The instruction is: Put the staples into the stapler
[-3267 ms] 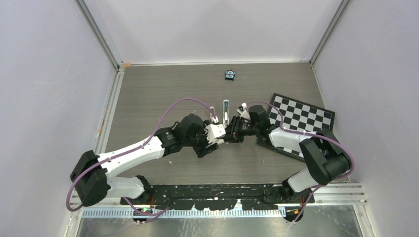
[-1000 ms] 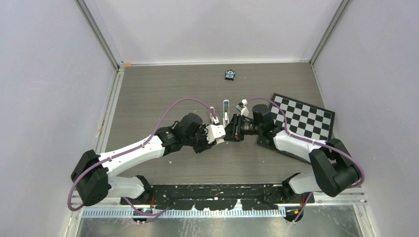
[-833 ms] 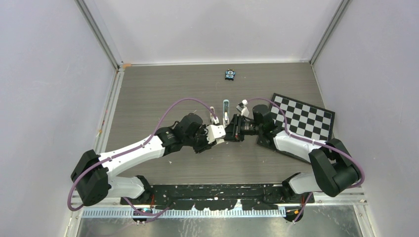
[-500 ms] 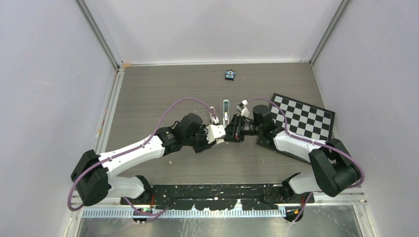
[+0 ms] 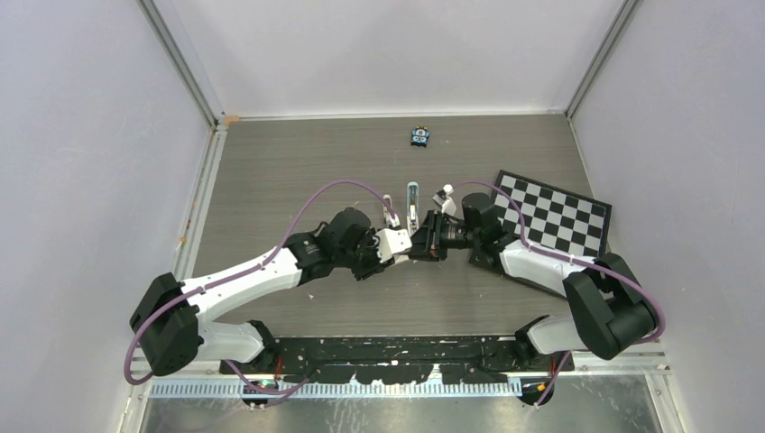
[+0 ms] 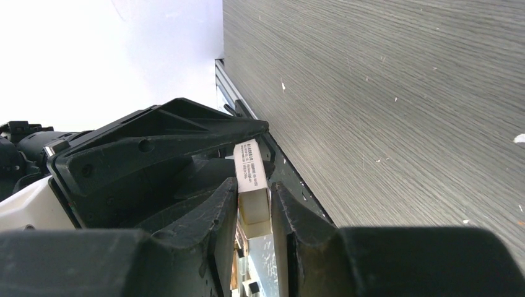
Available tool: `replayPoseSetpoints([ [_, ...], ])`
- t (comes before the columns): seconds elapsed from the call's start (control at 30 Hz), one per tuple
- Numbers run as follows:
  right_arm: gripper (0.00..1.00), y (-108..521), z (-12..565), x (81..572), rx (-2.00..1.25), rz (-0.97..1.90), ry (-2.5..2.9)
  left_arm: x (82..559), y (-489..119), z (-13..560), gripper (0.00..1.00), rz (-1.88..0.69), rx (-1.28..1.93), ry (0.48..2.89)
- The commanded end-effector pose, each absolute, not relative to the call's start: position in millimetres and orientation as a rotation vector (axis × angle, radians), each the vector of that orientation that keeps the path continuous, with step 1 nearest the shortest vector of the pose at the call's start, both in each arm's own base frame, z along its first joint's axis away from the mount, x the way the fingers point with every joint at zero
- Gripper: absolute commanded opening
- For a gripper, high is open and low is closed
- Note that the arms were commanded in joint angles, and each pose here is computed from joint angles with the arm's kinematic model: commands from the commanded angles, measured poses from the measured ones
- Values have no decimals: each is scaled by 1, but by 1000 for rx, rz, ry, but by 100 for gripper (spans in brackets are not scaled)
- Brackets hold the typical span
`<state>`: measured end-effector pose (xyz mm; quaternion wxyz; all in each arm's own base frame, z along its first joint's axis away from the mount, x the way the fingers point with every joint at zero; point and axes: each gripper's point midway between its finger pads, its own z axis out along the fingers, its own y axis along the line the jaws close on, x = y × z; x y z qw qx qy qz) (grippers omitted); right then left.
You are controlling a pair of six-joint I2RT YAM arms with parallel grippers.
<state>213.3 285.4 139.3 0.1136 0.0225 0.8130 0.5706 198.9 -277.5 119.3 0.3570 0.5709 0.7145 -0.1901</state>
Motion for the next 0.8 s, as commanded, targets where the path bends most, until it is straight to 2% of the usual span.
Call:
replayPoseSetpoints([
  [0.0, 31, 282, 147, 217, 33, 1663, 2331, 202, -276, 119, 22, -471, 1479, 1828],
  [0.77, 30, 234, 138, 225, 131, 1557, 2370, 204, -267, 92, 21, -414, 1509, 1881],
])
